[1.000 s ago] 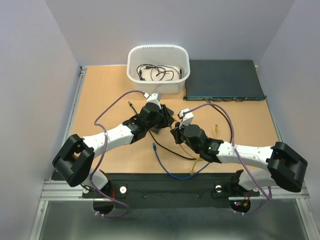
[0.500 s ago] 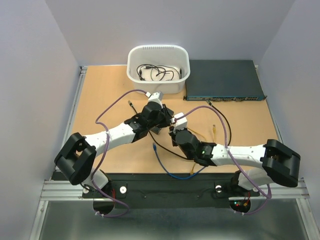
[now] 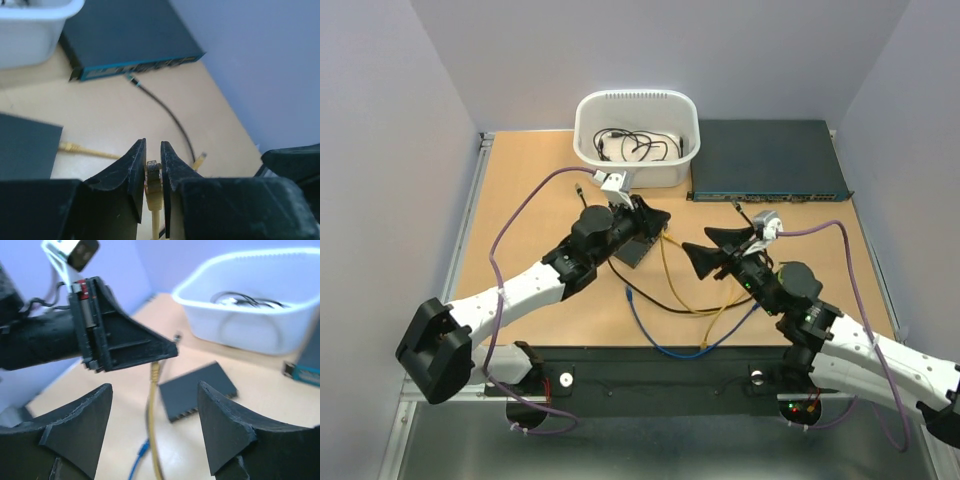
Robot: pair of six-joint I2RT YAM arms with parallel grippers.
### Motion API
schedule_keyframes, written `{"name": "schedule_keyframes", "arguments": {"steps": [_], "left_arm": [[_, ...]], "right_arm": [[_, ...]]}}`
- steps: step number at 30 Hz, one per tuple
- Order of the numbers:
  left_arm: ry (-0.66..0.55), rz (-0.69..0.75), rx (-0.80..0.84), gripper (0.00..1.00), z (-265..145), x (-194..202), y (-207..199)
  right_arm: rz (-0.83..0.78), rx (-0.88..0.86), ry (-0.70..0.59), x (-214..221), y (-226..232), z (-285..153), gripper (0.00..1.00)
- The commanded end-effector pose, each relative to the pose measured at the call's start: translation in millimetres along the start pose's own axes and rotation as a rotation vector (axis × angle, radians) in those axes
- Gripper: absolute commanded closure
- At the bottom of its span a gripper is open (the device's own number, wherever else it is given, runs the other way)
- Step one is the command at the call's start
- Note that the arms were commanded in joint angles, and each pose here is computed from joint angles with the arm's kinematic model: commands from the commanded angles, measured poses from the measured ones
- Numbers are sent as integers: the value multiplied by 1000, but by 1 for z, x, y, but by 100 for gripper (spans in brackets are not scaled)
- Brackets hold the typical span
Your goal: Insert the plug into the switch port
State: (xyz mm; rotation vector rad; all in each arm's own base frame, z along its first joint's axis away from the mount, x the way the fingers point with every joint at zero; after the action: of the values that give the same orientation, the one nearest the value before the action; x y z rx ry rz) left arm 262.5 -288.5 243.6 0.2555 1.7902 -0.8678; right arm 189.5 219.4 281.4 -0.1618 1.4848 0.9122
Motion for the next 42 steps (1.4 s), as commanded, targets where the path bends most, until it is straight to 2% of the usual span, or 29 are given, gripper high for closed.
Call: {"name": "schedule_keyframes", "arguments": {"steps": [1, 5, 9, 18, 26, 30, 42], "left_arm": [[-268, 80, 270, 100, -28, -50, -41], [-379, 118, 481, 100, -55, -66, -69], [-472, 158, 688, 100, -89, -74, -93], [-491, 213, 980, 100, -130, -61, -116], [-473, 230, 1035, 100, -133, -53, -118], [-487, 228, 1070, 100, -138, -52, -120], [-503, 228, 1097, 100, -143, -52, -121]], "right_arm": [[39, -343, 77, 1, 43, -14, 27], [57, -458, 138, 3, 52, -14, 31], [60, -516, 122, -5, 54, -14, 34], [77, -579, 53, -36, 69, -11, 39], [90, -660, 27, -50, 80, -19, 41], [94, -664, 57, -43, 78, -16, 42], [121, -667, 103, -27, 75, -8, 59]]}}
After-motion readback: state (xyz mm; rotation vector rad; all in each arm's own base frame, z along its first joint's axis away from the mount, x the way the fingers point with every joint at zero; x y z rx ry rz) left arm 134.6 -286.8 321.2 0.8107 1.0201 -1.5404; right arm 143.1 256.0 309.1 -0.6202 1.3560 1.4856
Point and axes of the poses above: each gripper's point midway between its finger pads, its own z axis out along the fingers, its own y axis along the line the jaws close on, x = y × z, the point moved 4 cm from there along -z, back along the fingers, and after that the axes turned 8 degrees about z, right-handed, at the moved point
